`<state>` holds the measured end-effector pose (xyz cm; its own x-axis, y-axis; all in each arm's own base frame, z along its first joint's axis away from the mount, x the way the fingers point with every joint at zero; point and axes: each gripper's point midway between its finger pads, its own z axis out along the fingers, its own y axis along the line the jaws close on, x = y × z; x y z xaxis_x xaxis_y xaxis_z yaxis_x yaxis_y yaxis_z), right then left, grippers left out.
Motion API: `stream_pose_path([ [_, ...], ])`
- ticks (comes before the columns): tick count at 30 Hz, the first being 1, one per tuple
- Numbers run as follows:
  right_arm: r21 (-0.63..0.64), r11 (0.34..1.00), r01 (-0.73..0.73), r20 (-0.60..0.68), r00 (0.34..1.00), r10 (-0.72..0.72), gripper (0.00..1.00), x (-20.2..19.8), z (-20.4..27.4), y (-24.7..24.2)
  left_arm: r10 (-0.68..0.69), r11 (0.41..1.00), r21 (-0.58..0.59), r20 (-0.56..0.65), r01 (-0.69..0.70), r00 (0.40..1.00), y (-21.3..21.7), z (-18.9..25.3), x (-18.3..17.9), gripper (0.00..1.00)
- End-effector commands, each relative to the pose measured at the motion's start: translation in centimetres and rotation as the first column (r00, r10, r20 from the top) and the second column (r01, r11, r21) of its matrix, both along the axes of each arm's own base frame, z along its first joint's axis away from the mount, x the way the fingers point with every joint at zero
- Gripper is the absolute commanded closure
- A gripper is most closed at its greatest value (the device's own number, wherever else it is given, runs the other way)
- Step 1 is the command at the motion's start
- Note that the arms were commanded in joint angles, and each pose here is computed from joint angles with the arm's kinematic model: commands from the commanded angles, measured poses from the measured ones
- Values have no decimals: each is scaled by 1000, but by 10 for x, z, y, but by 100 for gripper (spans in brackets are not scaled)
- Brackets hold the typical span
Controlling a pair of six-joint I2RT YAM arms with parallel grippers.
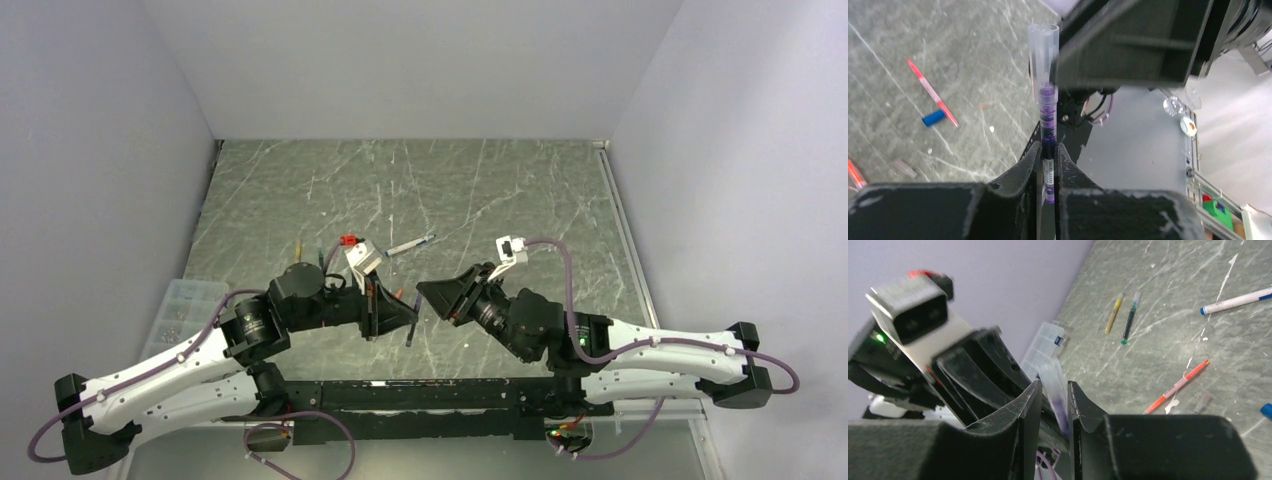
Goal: Insert the pens into the pen caps
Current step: Press the pen cap onto the pen.
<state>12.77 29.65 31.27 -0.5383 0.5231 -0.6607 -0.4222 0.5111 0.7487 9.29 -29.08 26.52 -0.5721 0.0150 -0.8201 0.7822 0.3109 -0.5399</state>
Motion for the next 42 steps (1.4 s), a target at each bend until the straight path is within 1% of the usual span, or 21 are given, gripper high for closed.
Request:
stream_pose_path([
  [1,-112,989,-100,28,994,103,70,-17,-5,10,54,986,-163,169,-26,984,-5,58,17,100],
  [4,-128,987,-100,41,994,106,68,-16,-1,10,52,987,-159,182,-23,982,-6,59,19,100],
  [11,-124,988,-89,75,992,99,64,-14,12,5,57,984,-179,195,-22,979,-8,65,20,100],
  [17,-115,991,-65,105,991,77,59,-10,24,0,53,984,-177,194,-18,980,-7,65,18,100],
  [21,-117,992,-45,118,991,59,58,-7,27,1,51,983,-183,196,-14,979,-6,66,17,100],
  [24,-115,993,-40,125,991,55,62,-6,30,3,46,983,-183,196,-9,980,-7,67,17,100],
  [28,-119,992,-41,129,990,57,75,-5,31,6,47,982,-191,200,-8,979,-7,70,16,100],
  [34,-123,991,-44,125,990,60,76,-6,28,9,44,980,-200,201,-3,979,-8,72,16,100],
  [35,-122,992,-44,125,990,59,81,-6,28,9,44,980,-200,201,-3,979,-8,72,16,100],
  [37,-117,992,-43,125,991,57,99,-6,29,8,43,980,-199,200,-2,979,-9,72,16,100],
  [42,-101,994,-36,129,990,49,100,-5,31,5,49,983,-185,188,-14,981,-10,70,19,99],
])
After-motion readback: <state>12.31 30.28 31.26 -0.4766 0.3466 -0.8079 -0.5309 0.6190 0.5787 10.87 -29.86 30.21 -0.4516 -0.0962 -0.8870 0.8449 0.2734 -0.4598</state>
